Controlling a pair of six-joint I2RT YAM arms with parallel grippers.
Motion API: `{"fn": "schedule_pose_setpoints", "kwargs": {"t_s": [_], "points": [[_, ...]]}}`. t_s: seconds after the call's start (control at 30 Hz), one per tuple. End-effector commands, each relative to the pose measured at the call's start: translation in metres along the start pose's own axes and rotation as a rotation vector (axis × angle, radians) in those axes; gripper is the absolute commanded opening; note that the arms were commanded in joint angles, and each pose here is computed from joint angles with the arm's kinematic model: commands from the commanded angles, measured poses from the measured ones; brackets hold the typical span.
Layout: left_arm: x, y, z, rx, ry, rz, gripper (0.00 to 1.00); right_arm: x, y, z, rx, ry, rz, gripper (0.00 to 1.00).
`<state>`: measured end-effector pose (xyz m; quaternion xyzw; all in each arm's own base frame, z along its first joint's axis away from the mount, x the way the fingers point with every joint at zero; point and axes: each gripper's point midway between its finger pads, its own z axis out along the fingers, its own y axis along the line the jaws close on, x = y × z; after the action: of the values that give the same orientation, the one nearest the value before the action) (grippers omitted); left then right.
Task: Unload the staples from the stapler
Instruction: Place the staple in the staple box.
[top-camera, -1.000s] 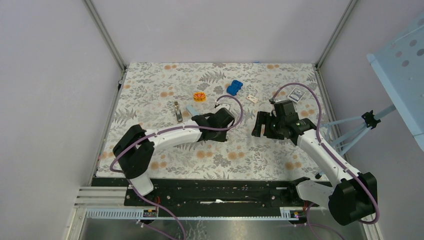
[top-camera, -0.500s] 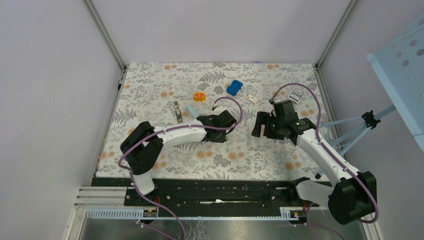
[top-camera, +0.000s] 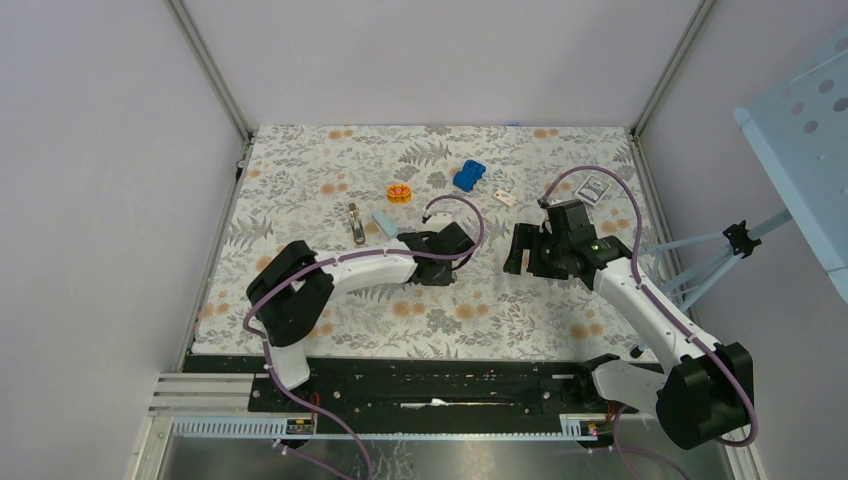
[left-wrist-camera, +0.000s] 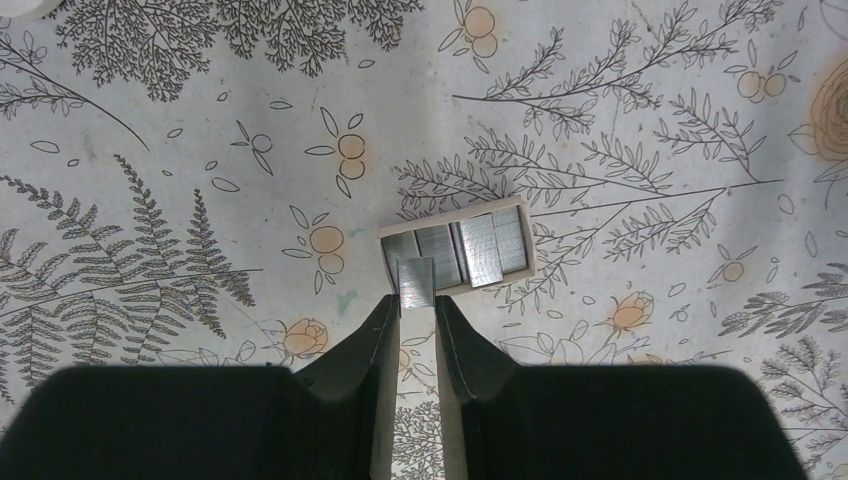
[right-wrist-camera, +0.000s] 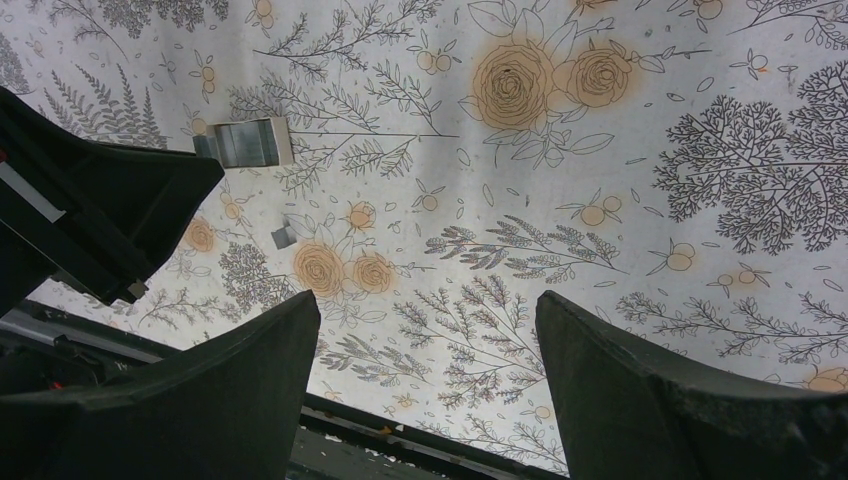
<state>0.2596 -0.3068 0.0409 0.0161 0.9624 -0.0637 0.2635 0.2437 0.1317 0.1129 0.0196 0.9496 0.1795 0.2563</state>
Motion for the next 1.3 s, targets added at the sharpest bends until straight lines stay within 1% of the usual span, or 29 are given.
{"fn": "schedule_pose_setpoints", "kwargs": {"t_s": [0.0, 0.3, 0.97, 1.27], "points": [[-0.022, -0.020, -0.004, 0.044, -0.062, -0.049, 0.21, -0.005, -0.002, -0.003, 0.015, -0.014, -0.021, 0.86], [-0.026, -0.025, -0.001, 0.037, -0.064, -0.069, 0.21, -0.004, -0.005, -0.003, 0.027, -0.006, -0.027, 0.86], [-0.020, -0.013, 0.008, -0.011, -0.039, -0.119, 0.21, -0.004, -0.008, -0.003, 0.045, -0.009, -0.033, 0.86], [-0.023, -0.005, 0.011, -0.030, -0.039, -0.142, 0.21, -0.004, -0.008, -0.003, 0.044, -0.007, -0.034, 0.86]]}}
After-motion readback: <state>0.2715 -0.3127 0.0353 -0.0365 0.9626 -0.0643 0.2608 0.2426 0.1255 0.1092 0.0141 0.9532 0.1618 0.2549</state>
